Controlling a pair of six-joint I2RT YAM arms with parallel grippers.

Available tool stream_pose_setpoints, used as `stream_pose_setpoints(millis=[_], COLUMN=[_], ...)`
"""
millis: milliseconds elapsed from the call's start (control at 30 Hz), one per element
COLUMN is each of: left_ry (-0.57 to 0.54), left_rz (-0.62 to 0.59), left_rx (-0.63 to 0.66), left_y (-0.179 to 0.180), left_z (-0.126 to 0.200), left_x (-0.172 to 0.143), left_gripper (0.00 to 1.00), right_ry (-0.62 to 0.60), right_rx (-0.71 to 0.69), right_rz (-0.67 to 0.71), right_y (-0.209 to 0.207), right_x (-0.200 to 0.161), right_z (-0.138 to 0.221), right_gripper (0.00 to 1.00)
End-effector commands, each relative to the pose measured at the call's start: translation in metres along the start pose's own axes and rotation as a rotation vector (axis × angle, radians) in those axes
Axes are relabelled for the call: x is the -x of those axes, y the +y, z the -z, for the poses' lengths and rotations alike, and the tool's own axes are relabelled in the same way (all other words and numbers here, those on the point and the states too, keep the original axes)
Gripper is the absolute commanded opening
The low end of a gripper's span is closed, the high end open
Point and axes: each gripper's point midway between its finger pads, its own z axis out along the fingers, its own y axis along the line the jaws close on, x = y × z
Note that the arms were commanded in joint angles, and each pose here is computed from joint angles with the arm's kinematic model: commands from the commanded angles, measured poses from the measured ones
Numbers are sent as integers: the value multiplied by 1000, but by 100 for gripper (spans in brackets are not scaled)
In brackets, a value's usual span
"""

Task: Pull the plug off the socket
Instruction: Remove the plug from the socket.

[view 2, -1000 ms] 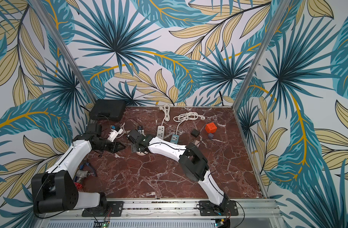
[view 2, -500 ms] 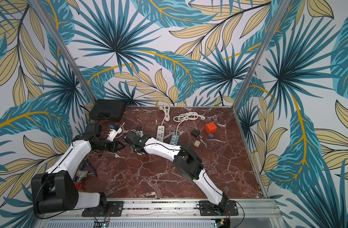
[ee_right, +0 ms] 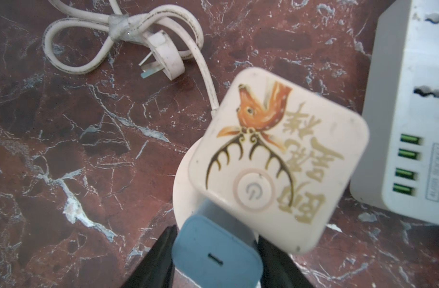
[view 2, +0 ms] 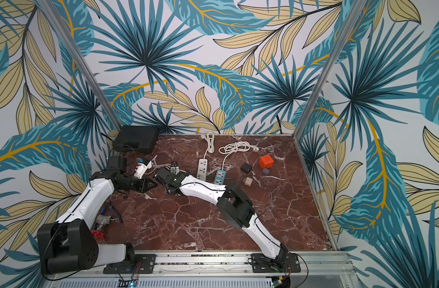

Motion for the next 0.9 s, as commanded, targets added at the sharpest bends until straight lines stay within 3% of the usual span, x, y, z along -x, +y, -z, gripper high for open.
stream_pose_setpoints(millis=[0,233,567,867], left_ry=[-11,-8,11,38], left_rz=[9,4,19,67], left_rx=[-2,3,6,-47], left_y=[1,2,6,7], left_z=[1,1,-2,-7], left_x=[-5,-5,-5,-3], left_gripper=[0,0,0,0], right_ry=[7,15,60,89], right_rx=[-38,-21,138,268], right_rz=[19,69,197,417], right_y=[-4,1,17,24], right_x=[-7,-13,-35,-61], right_z=[-4,1,15,32], right_gripper=[49,40,39,39])
